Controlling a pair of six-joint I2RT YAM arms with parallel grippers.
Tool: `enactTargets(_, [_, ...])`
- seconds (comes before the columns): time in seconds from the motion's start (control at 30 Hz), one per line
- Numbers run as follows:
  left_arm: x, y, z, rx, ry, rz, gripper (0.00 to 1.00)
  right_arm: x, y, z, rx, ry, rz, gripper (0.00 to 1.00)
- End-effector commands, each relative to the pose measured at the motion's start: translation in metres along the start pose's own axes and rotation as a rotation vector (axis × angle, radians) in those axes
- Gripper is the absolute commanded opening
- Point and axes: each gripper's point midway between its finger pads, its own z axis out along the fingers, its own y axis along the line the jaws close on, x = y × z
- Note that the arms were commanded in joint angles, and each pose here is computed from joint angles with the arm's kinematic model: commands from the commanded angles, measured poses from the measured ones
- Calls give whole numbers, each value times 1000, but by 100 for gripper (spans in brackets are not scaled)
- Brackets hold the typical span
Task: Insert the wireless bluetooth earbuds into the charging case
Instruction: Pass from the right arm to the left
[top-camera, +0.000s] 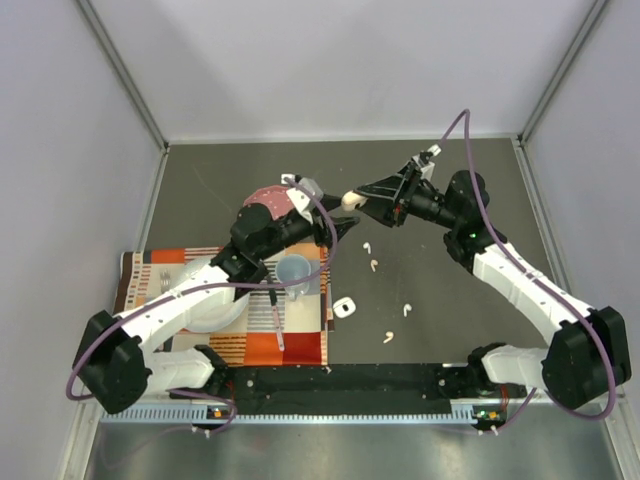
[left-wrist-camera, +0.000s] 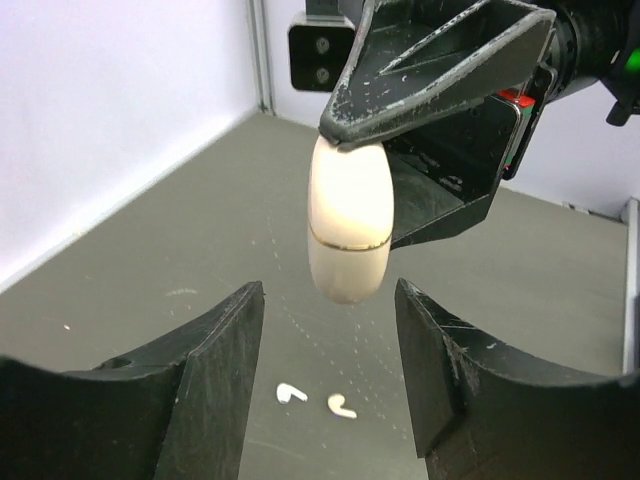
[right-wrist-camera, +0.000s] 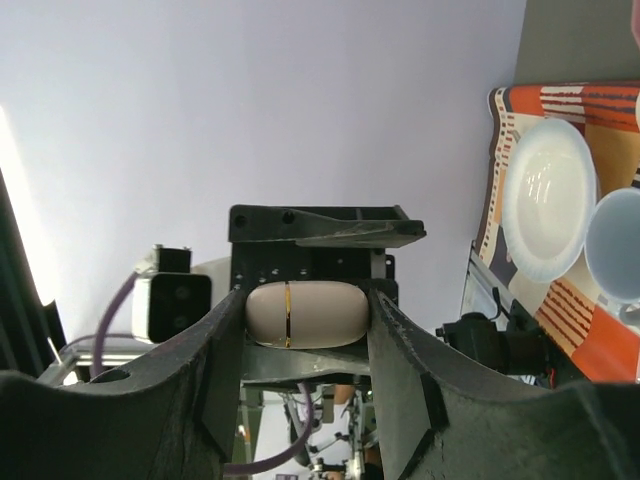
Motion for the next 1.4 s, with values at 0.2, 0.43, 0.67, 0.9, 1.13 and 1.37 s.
enactTargets(0.2, [-59, -7, -19, -5, -361, 133, 59, 4, 15, 0, -65, 23, 8, 6])
enactTargets(0.43, [-74, -19, -19, 60, -407, 119, 59, 3, 7, 1, -43, 18, 17, 6])
enactTargets(0.67, [-65, -16, -8, 71, -375, 101, 59, 3, 10, 1, -48, 19, 11, 6])
enactTargets(0.9, [-62, -15, 0, 83, -364, 89, 58, 5, 14, 0, -60, 29, 4, 6])
enactTargets(1.13, [-64, -13, 3, 78, -374, 84, 49, 6, 14, -1, -61, 33, 8, 6])
enactTargets(1.37, [-62, -11, 6, 72, -371, 78, 37, 7, 16, -1, -74, 35, 4, 6])
